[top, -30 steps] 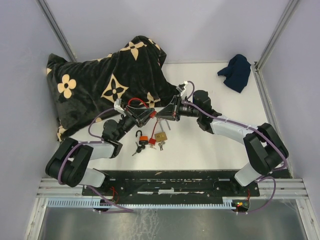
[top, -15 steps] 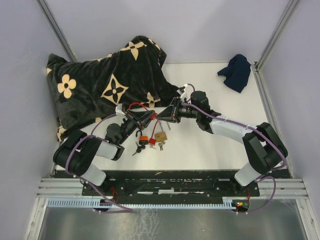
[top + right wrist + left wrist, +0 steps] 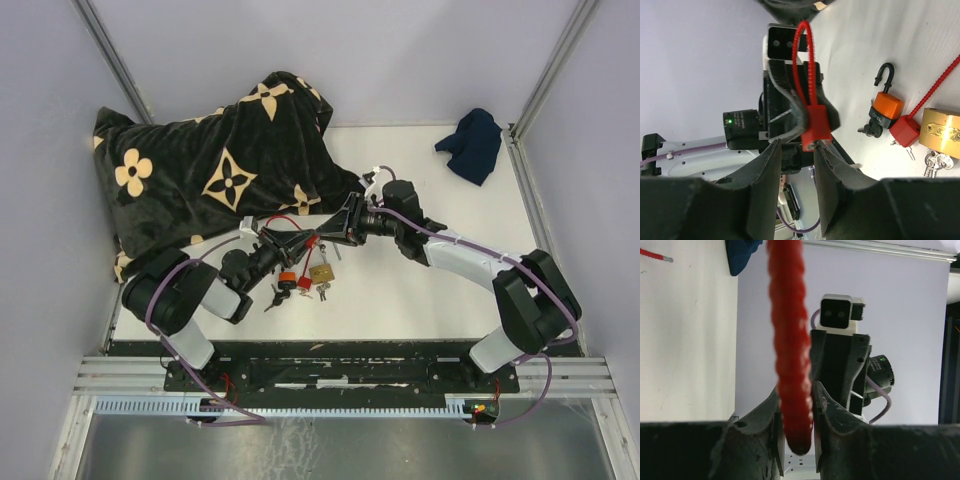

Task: Unlock with the key
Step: Unlock the lock.

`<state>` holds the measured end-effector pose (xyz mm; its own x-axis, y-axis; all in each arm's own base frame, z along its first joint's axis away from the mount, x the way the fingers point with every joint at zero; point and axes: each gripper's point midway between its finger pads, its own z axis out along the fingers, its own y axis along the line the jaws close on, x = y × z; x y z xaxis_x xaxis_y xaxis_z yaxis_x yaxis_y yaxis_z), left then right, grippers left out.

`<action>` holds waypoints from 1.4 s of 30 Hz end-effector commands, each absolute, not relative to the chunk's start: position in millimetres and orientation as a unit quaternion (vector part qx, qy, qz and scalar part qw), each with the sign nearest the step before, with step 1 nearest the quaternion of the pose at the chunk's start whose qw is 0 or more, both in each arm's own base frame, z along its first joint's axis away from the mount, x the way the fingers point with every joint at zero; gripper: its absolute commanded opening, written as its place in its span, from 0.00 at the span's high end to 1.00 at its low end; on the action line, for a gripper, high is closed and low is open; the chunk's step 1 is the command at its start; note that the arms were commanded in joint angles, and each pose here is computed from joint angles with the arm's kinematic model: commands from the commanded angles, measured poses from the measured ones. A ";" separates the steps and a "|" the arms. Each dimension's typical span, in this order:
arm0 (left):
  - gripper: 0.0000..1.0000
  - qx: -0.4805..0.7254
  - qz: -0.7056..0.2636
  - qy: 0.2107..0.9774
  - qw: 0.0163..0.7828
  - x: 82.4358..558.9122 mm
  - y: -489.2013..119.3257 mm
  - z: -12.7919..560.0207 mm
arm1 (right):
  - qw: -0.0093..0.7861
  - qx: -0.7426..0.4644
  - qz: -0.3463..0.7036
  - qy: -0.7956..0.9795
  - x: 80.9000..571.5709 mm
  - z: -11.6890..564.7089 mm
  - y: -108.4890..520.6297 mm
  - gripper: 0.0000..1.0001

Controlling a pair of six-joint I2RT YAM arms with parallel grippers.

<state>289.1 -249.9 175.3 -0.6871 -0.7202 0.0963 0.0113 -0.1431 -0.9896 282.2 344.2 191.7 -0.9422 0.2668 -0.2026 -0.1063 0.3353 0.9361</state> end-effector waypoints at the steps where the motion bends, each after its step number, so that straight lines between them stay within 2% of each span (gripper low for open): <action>1: 0.97 -0.268 -0.748 0.543 0.272 282.1 -247.6 213.3 | 0.221 0.022 0.591 0.776 291.2 234.5 341.4 0.59; 11: 0.97 -0.263 -0.755 0.533 0.277 285.3 -248.9 221.6 | 0.254 0.007 0.517 0.818 281.5 220.0 312.3 0.55; 25: 0.97 -0.255 -0.758 0.530 0.282 285.5 -249.6 227.0 | 0.216 0.045 0.536 0.815 270.6 204.7 317.8 0.60; 42: 0.97 -0.249 -0.759 0.530 0.285 284.2 -249.7 228.8 | 0.189 0.036 0.547 0.815 265.9 193.4 334.9 0.64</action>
